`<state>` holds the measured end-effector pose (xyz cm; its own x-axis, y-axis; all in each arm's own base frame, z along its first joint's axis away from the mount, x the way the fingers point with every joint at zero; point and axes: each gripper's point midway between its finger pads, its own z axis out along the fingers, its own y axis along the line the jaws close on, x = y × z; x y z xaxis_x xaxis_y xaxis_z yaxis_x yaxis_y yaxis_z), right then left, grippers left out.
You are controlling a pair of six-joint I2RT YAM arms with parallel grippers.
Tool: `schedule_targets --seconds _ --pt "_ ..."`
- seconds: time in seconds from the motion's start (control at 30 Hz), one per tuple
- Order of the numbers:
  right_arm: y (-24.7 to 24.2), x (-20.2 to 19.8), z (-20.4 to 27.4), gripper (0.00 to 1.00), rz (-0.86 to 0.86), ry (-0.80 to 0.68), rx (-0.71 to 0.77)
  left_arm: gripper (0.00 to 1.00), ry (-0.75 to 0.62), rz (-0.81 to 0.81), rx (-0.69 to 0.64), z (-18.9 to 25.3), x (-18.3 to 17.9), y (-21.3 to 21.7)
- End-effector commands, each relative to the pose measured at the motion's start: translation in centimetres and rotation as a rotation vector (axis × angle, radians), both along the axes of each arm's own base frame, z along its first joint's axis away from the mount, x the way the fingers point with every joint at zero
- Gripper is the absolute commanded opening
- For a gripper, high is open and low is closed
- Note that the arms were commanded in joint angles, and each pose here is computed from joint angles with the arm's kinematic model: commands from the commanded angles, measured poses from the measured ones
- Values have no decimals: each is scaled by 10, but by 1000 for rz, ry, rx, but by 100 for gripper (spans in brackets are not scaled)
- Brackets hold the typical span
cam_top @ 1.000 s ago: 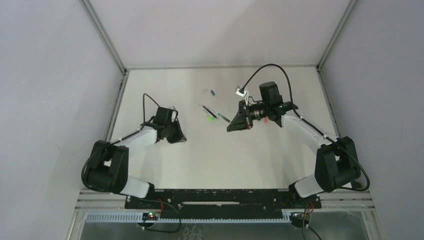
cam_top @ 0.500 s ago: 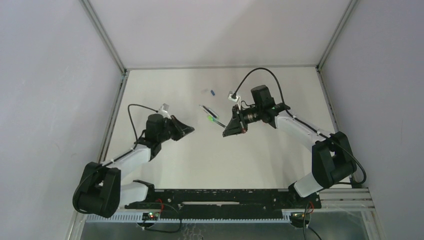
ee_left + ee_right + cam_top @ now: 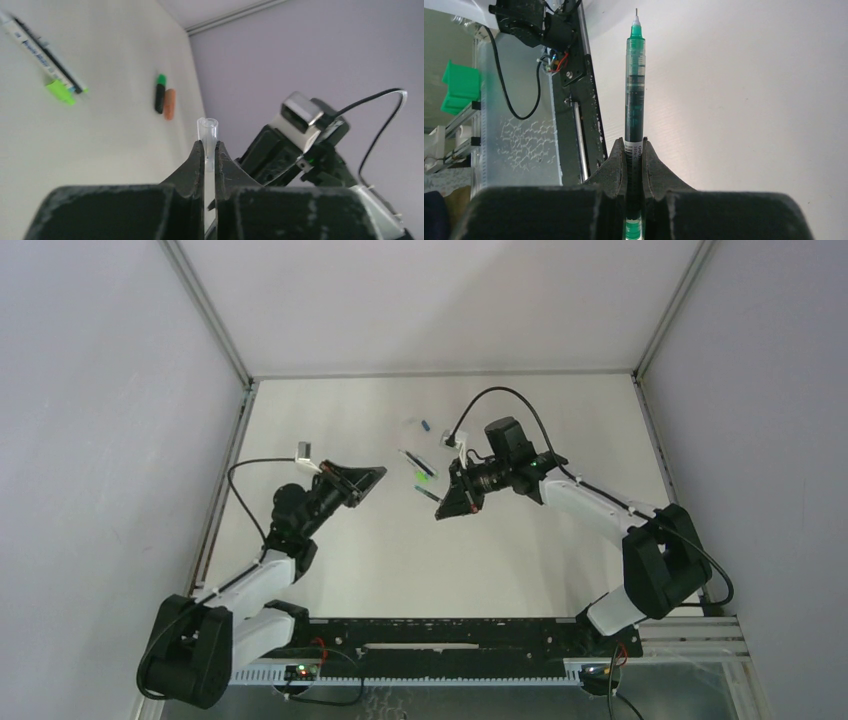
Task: Insert the pens into the pen caps
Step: Pick up the pen cap from the center of the board, then insert the pen cap onto the pen.
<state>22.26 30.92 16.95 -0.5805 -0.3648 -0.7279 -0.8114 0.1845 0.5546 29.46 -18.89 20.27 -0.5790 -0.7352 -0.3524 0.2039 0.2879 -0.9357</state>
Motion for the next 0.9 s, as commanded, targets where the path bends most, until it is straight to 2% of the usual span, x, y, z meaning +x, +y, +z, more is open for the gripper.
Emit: schedule_targets --seconds 0.0,0.4,0.87 --pt "8 5 25 0 -42 -81 33 0 -90 33 -113 35 -6 2" --pt "15 0 39 0 -80 -49 55 0 -112 8 -140 53 -9 -21" --pt "19 -7 39 0 -53 -38 60 0 -98 15 -140 50 -7 -27"
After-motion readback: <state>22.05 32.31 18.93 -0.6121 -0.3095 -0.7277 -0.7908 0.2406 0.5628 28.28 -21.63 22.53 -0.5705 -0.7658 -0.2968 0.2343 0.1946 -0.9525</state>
